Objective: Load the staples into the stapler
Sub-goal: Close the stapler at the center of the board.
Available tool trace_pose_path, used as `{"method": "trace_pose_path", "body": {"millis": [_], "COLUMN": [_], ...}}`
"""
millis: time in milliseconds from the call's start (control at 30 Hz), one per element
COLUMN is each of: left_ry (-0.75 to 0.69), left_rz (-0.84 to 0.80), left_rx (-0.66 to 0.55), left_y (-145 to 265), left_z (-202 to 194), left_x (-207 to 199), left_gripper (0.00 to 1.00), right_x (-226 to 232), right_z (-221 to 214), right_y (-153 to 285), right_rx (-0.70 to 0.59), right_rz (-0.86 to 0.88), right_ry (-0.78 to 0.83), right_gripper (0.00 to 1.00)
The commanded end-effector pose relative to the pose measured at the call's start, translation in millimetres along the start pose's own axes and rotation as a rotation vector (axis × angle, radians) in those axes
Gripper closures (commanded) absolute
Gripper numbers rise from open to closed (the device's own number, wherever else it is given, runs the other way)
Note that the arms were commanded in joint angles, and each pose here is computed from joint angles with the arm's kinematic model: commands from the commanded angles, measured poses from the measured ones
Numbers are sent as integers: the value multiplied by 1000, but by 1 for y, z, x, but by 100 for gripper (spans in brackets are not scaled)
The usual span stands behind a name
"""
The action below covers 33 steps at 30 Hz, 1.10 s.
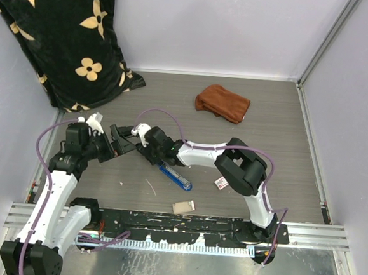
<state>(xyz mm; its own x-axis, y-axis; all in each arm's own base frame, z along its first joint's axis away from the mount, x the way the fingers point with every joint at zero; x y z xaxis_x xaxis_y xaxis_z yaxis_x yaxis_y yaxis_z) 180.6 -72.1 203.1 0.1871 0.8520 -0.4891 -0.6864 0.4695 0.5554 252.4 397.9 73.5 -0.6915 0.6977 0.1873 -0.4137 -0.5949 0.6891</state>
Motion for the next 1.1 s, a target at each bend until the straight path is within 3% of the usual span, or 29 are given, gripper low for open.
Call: {"method": "trace_pose_path", "body": {"millis": [0,200,767,900,1067], "left_ry": [43,64,29,28,32], "left_rz": [-61,-101,-198,-216,-216], "left_rx": [-111,-144,-31,-9,8], "left_y": [-2,-10,-52,-57,-61], "left_z": [8,8,11,8,7], "left_x": [-6,-5,7,7,7], "left_gripper": [2,2,0,10,34], "right_x": [12,20,32,33,35], "right_z": [37,49,39,40,41], "right_y": [31,67,91,93,96], "right_rx": [-193,-345,-429,-430,-437], "right_rz": [89,209,373,386,404], "right_ry": [-40,-63,-81,-82,-82], "right_gripper": [99,99,99,99,99]}}
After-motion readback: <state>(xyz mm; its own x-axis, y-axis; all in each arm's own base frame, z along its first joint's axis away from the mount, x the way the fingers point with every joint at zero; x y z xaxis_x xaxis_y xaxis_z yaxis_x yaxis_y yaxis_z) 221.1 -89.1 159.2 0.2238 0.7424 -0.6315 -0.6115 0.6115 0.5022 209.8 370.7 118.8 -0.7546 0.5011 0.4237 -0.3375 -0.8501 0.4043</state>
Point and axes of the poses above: each gripper's point midway between its finger pads, its own y axis back along the fingers, its own x axis along the line the jaws close on, z = x × y, the point moved 7 cm from there along y, back along the fingers, and after that the axes turned 15 degrees about -y, right-handed, at the moved point
